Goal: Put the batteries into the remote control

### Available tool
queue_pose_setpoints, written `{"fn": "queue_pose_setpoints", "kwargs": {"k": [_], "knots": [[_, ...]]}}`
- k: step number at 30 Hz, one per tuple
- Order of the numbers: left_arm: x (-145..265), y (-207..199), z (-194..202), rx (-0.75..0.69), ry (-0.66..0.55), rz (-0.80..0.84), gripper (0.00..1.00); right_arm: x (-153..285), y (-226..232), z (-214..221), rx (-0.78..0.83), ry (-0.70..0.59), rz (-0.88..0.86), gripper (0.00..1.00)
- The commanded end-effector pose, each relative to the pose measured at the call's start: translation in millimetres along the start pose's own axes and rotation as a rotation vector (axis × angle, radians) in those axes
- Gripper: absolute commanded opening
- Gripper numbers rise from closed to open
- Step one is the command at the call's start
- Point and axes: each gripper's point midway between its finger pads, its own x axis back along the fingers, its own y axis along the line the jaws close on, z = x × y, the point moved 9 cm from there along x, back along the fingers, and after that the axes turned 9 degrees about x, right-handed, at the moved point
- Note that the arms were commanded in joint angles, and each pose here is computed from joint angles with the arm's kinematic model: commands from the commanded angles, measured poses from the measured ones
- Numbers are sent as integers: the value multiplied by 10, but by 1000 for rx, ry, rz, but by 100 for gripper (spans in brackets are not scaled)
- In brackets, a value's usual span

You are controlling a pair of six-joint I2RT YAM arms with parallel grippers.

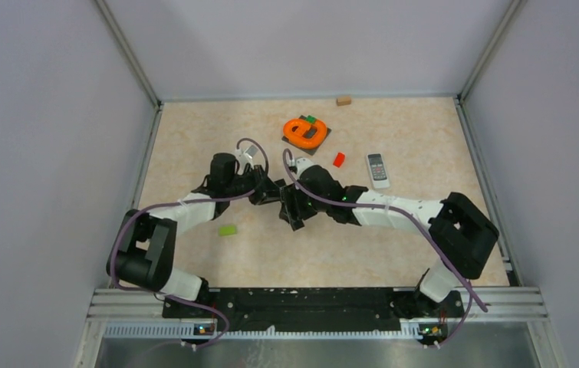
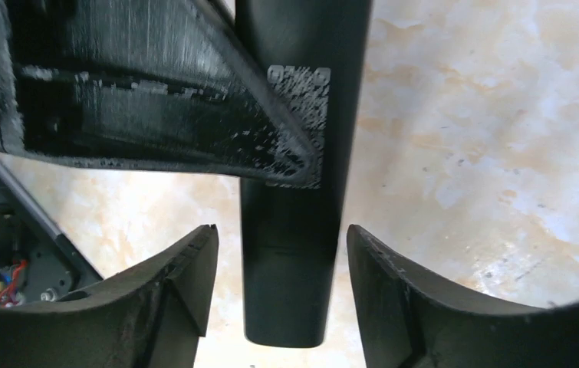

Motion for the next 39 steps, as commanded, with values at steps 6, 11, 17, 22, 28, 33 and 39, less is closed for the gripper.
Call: {"fn": "queue_pose_setpoints", "kwargs": {"k": [6,11,17,22,28,33,39], "knots": [[209,-626,-274,-193,-117,75,0,589,59,-485,-181,-256,-233,83],[314,-884,-327,-197,-137,159,0,911,-27,-570,-437,-448,-253,89],[454,-1216,-334,-174,-165,288,0,1137,-137,-562,-718,-655,-252,88],[570,-1425,-329,-157,-198,344,0,1223,-70,-778,-668,-710,-300,88],[658,-1588,-322,-97,-223,390,0,1259,66,-989,-660,-751,-467,84],[686,-1647,-328,-41,-226,405,0,1257,122,-1045,-664,-759,-558,64],[742,-1725,-310,-25,-233,441,0,1217,127,-1019,-705,-759,-625,43]]}}
